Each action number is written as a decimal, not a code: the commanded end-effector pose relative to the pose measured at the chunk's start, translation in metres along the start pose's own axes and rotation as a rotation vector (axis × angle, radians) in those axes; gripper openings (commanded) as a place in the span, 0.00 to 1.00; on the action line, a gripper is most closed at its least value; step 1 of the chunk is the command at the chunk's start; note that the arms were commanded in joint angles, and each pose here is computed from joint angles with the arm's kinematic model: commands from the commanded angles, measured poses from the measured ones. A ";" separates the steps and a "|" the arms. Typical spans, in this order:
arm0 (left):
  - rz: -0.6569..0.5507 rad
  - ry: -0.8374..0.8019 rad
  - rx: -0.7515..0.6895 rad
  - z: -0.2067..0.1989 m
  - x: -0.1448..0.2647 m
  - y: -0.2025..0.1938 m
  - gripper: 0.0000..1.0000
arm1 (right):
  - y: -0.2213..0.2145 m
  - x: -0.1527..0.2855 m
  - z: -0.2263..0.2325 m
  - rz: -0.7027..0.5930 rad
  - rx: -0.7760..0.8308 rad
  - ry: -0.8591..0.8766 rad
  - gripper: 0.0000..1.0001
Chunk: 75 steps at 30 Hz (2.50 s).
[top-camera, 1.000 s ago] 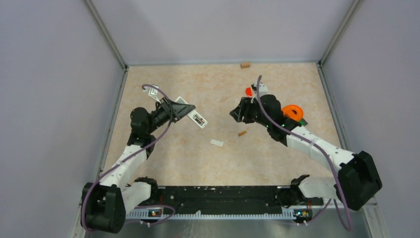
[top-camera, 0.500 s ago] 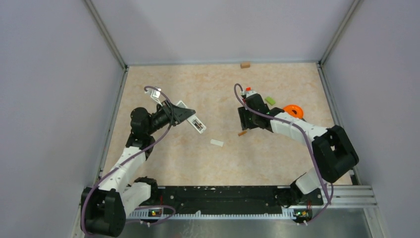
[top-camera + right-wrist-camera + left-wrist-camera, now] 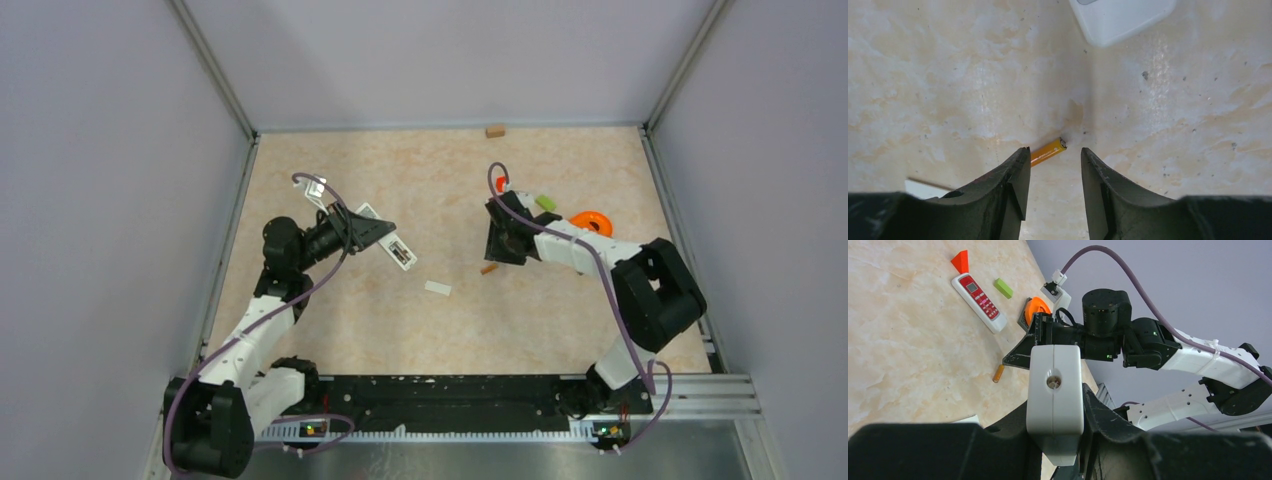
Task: Load the batteries into the remote control
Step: Pick up the battery from the center of the board.
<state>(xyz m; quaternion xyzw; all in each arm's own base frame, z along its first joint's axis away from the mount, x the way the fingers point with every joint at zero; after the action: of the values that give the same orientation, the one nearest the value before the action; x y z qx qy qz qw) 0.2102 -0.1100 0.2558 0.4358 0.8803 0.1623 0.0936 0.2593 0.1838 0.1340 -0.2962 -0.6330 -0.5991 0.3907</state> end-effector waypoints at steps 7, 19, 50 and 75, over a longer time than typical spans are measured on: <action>-0.031 -0.068 -0.078 -0.014 -0.001 0.009 0.00 | -0.007 -0.014 0.021 0.055 -0.232 -0.043 0.47; -0.041 -0.064 -0.083 -0.015 0.000 0.008 0.00 | -0.007 -0.029 0.024 0.080 -0.223 -0.111 0.22; -0.048 -0.036 -0.079 -0.012 0.002 0.007 0.00 | -0.021 -0.025 0.032 0.190 0.171 -0.118 0.14; 0.283 0.006 0.100 0.012 -0.061 -0.014 0.00 | 0.027 0.098 0.032 -0.169 0.271 0.283 0.04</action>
<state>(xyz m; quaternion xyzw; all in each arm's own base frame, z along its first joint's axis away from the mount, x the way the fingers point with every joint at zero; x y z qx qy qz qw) 0.2314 -0.1481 0.2259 0.5359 0.8351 0.1242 0.0035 0.2363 0.2059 0.1968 -0.1864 -0.6757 -0.5633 0.4375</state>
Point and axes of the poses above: each gripper's point midway between its finger pads, its own x axis back along the fingers, its own z axis along the line the jaws close on, y = z × x, the point moved 10 cm from there along x, back along the fingers, and after that the axes turned 14 degrees about x, right-handed, at the moved point
